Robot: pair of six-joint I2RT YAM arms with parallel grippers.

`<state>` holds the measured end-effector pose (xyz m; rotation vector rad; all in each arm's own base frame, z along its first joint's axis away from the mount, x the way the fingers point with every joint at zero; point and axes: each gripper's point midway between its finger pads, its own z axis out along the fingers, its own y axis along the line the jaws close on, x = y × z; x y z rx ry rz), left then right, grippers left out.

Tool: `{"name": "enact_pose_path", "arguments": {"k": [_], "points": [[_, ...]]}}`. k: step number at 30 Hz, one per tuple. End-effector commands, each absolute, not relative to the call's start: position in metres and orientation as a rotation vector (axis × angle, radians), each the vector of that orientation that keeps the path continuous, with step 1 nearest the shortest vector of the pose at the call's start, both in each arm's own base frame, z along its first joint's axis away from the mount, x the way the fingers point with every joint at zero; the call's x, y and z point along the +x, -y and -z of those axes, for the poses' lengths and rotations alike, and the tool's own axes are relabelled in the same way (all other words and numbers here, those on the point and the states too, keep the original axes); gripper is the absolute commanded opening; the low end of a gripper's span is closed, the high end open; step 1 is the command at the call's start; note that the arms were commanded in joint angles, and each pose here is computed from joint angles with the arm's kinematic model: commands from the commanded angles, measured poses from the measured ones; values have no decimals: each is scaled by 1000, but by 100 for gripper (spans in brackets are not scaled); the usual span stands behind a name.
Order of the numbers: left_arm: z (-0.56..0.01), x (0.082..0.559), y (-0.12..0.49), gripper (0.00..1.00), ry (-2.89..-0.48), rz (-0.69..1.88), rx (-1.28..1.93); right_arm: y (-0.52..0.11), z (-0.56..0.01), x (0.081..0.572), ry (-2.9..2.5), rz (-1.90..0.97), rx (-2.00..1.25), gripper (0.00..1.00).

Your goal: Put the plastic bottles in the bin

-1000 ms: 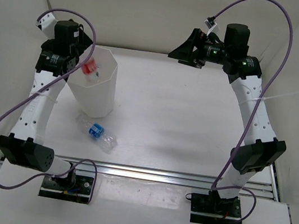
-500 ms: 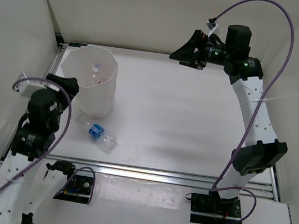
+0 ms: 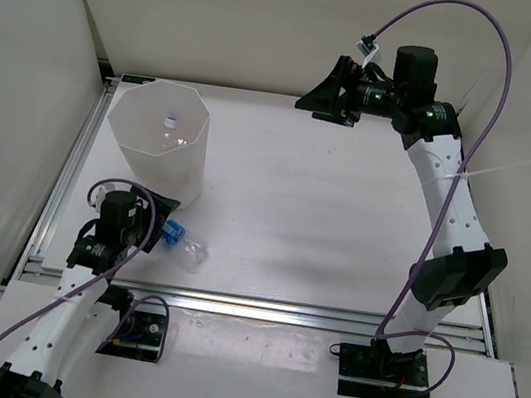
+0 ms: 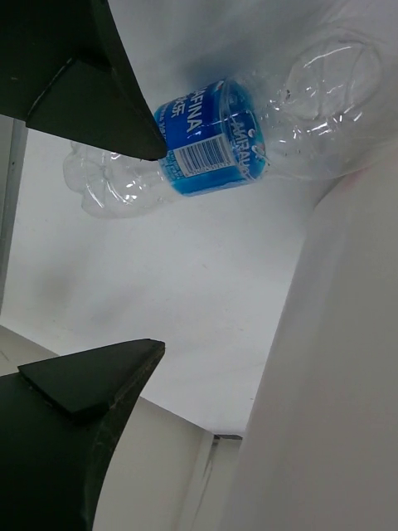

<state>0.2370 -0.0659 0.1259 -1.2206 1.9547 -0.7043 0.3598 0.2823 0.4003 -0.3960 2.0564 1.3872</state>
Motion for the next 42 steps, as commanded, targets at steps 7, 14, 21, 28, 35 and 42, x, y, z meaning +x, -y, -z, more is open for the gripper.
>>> {"name": "enact_pose_path", "arguments": {"k": [7, 14, 21, 28, 35, 42], "points": [[-99, 239, 69, 100, -2007, 788, -1268, -287, -396, 357, -2052, -1419, -431, 100], [-80, 237, 68, 100, -2105, 731, -1271, -288, -393, 359, -2061, -1420, -427, 100], [-54, 234, 68, 100, -2244, 681, -1301, -286, -389, 364, -2070, -1416, -413, 100], [-47, 235, 70, 67, -2287, 691, -1317, -282, -382, 367, -2088, -1413, -395, 100], [-98, 246, 70, 54, -2166, 844, -1187, -282, -379, 367, -2097, -1414, -390, 100], [-242, 253, 41, 49, -1952, 679, -925, -282, -375, 368, -2102, -1410, -395, 100]]}}
